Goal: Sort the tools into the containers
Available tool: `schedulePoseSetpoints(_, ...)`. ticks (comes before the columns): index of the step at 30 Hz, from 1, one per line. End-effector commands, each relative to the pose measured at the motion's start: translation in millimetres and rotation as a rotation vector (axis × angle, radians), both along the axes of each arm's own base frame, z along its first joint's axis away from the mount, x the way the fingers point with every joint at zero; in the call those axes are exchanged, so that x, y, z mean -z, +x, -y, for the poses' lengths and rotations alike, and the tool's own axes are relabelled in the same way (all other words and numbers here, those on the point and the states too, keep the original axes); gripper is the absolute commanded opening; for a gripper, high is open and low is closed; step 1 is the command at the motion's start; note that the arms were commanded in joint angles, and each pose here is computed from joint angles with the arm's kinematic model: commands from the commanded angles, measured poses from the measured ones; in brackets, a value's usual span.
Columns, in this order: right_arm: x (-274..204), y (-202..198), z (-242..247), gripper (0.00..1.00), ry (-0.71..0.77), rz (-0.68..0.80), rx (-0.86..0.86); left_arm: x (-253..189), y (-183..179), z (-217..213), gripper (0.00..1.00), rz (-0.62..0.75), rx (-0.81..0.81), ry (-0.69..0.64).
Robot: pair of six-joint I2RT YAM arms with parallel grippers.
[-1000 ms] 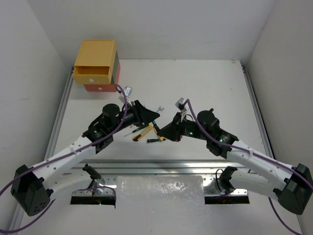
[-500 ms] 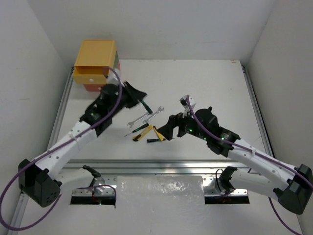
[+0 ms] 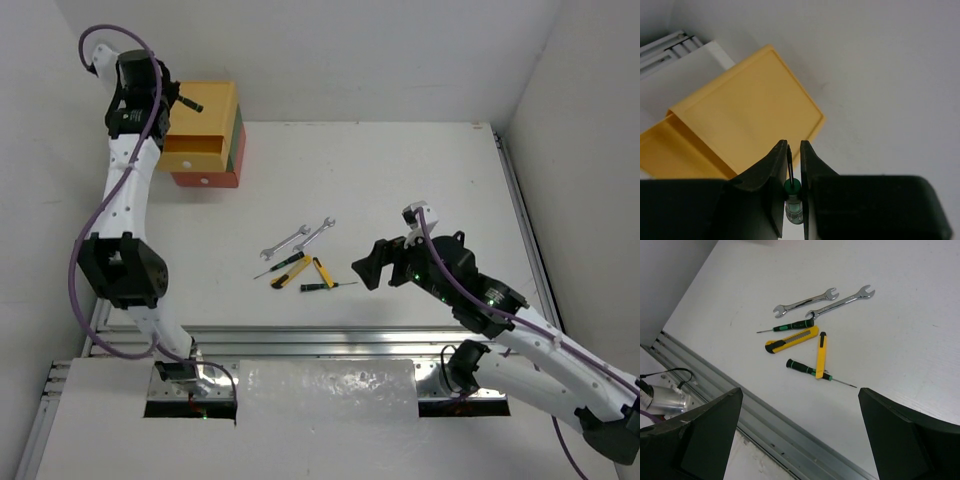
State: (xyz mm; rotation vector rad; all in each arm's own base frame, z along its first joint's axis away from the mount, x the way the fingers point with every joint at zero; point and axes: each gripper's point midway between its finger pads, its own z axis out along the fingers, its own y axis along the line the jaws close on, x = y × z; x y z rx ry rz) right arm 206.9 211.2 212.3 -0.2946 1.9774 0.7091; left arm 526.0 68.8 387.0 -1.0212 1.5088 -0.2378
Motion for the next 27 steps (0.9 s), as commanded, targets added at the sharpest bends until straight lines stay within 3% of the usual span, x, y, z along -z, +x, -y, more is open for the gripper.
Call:
schedulePoseSetpoints(1,-1.6,1.6,6.9,0.99,-0.018,0.021,0.021,15.8,4.0,-19.7,0.00,-0.062,-0.039,0.007)
schedulePoseSetpoints(6,-2.0,-1.4,4.7,0.99,-0.013,0.012,0.003,53.0,20.8,-26.8,0.00,-0.100,-0.023,-0.037)
schedulePoseSetpoints(18,8.2,0.7,-3.4,0.99,-0.028,-0.018,-0.017,89.2,11.4,-27.0,0.05,-0.128,-0.024,-0.053)
schedulePoseSetpoints(21,12.5,2.1,-6.6,0.99,-0.042,-0.026,-0.028,80.6,7.5,-22.5,0.31,-0.089,0.006,-0.054)
schedulePoseSetpoints(22,16.0,3.0,-7.1,0.99,-0.054,-0.033,-0.029,73.3,7.6,-21.3,0.52,-0.073,0.015,-0.049)
schedulePoseSetpoints(23,22.3,5.2,-7.9,0.99,-0.076,-0.046,-0.027,65.5,6.9,-19.4,0.61,-0.059,0.028,-0.044)
schedulePoseSetpoints(27,40.3,10.8,-15.5,0.99,-0.148,-0.089,-0.053,11.8,-1.0,-15.1,0.85,0.030,0.057,-0.008)
